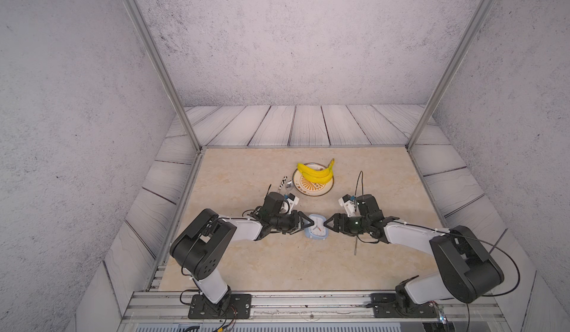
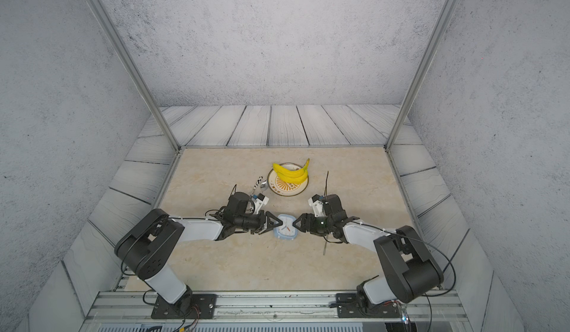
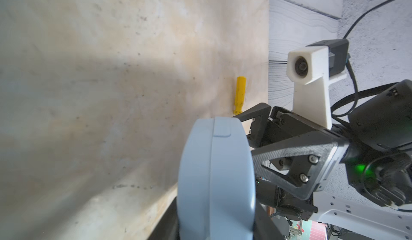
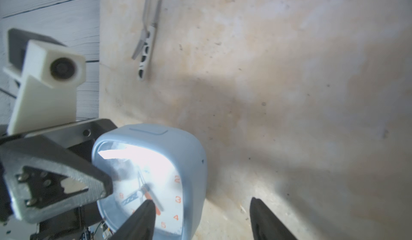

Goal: Remove the battery from the alarm
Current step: Adjust the alarm at the center of the board.

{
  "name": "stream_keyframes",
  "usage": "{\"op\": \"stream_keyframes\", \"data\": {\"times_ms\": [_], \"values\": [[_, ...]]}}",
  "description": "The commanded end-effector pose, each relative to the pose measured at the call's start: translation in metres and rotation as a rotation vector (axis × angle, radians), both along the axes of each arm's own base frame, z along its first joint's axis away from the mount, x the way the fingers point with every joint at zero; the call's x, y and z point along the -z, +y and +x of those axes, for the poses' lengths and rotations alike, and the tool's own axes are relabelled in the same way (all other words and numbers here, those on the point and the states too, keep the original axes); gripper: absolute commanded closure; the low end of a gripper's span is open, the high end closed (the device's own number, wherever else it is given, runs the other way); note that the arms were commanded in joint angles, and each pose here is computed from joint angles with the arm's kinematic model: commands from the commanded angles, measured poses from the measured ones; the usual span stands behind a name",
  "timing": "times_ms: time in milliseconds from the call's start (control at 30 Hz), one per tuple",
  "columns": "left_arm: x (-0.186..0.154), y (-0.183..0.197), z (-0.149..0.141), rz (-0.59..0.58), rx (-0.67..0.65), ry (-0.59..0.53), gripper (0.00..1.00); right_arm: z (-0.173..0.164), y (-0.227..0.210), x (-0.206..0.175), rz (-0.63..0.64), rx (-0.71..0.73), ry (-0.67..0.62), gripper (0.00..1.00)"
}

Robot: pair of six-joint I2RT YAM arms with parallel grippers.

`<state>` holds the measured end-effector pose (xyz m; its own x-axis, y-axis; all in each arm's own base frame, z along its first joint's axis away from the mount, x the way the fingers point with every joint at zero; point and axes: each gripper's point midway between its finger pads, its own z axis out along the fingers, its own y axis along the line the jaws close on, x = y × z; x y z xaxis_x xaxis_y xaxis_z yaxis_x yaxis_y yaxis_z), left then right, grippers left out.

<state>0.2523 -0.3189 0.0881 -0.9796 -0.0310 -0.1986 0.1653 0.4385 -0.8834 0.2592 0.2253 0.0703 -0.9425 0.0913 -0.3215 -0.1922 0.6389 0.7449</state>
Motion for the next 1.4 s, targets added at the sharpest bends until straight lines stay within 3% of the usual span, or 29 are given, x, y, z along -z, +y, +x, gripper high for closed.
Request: {"op": "stream_keyframes", "data": {"times_ms": [0,167,367,500,700,900,1000,1133,1267,1367], "values": [[-0.048,-0.007,0.002,-0.119,0.019,-0.127,0.64,0.000,0.010,-0.041,0.150,-0.058,-0.115,0.20],[-0.105,-0.008,-0.001,-0.241,0.028,-0.239,0.66,-0.012,0.021,-0.084,0.318,-0.133,-0.157,0.16],[-0.150,-0.006,-0.007,-0.334,0.035,-0.305,0.66,-0.013,0.028,-0.128,0.485,-0.152,-0.178,0.17],[-0.158,-0.006,-0.009,-0.360,0.040,-0.306,0.67,-0.012,0.030,-0.153,0.566,-0.151,-0.184,0.20],[-0.159,-0.008,-0.007,-0.395,0.030,-0.288,0.68,-0.016,0.029,-0.169,0.592,-0.155,-0.196,0.35],[-0.149,-0.001,0.000,-0.344,0.004,-0.294,0.57,-0.023,0.024,-0.162,0.495,-0.160,-0.220,0.50],[-0.143,0.007,0.004,-0.301,-0.011,-0.302,0.48,-0.025,0.022,-0.161,0.452,-0.165,-0.240,0.56],[-0.134,0.029,0.013,-0.222,-0.062,-0.290,0.24,-0.025,0.017,-0.153,0.334,-0.186,-0.283,0.59],[-0.119,0.071,0.020,-0.060,-0.203,-0.256,0.02,-0.016,0.000,-0.138,0.087,-0.172,-0.397,0.63],[-0.119,0.093,0.017,0.032,-0.308,-0.215,0.01,-0.005,-0.016,-0.129,-0.116,-0.148,-0.516,0.65]]}}
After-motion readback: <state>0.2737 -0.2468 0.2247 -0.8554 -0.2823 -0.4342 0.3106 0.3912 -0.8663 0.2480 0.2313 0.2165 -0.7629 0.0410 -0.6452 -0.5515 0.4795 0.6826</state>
